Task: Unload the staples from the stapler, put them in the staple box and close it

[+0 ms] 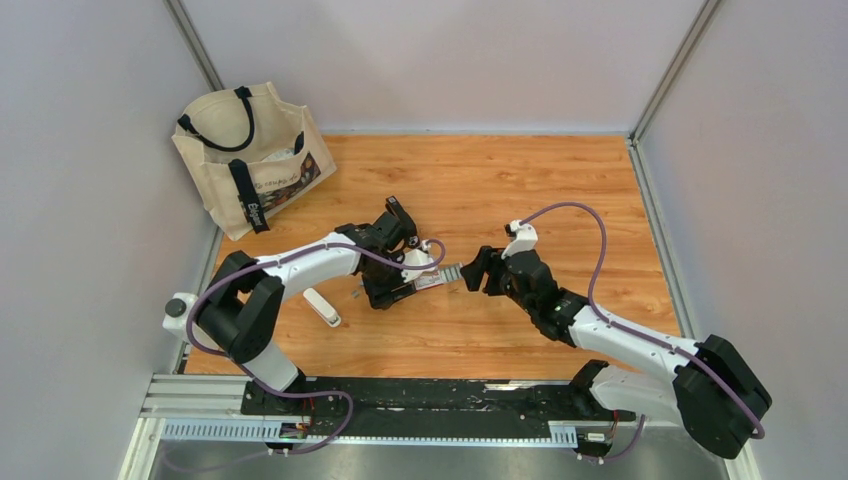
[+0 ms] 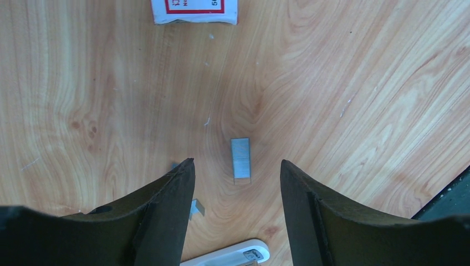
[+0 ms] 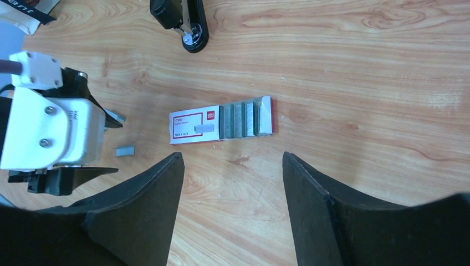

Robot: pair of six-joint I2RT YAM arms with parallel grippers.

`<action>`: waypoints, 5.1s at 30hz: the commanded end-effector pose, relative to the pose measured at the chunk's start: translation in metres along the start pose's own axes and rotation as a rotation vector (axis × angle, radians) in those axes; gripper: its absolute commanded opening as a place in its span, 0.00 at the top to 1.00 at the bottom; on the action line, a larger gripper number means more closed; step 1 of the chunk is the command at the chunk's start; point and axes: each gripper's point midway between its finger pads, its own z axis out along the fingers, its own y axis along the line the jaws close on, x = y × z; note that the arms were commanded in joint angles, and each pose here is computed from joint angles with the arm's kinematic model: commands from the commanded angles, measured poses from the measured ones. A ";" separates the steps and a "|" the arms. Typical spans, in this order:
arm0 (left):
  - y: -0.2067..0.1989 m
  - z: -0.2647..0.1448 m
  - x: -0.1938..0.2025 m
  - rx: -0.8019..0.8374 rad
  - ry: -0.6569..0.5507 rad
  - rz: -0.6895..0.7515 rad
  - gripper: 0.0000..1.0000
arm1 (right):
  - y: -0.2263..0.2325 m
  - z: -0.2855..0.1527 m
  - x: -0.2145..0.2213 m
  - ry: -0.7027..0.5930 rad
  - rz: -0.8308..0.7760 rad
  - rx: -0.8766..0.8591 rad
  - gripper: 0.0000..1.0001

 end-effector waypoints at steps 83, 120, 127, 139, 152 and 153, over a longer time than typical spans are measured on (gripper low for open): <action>-0.024 -0.268 -0.171 0.740 -1.139 -0.444 0.96 | 0.186 -0.109 -0.125 -0.157 -0.057 -0.803 0.43; -0.036 -0.264 -0.160 0.731 -1.135 -0.435 0.96 | 0.207 -0.074 -0.123 -0.096 -0.012 -0.848 0.52; -0.036 -0.262 -0.159 0.723 -1.136 -0.438 0.96 | 0.212 -0.075 -0.125 -0.102 0.022 -0.876 0.59; -0.034 -0.259 -0.159 0.693 -1.151 -0.433 0.96 | 0.220 -0.073 -0.119 -0.082 0.084 -0.923 0.80; -0.033 -0.263 -0.161 0.698 -1.166 -0.432 0.96 | 0.220 -0.074 -0.109 -0.060 0.084 -0.920 0.69; -0.033 -0.263 -0.161 0.698 -1.167 -0.428 0.96 | 0.219 -0.073 -0.108 -0.055 0.084 -0.916 0.66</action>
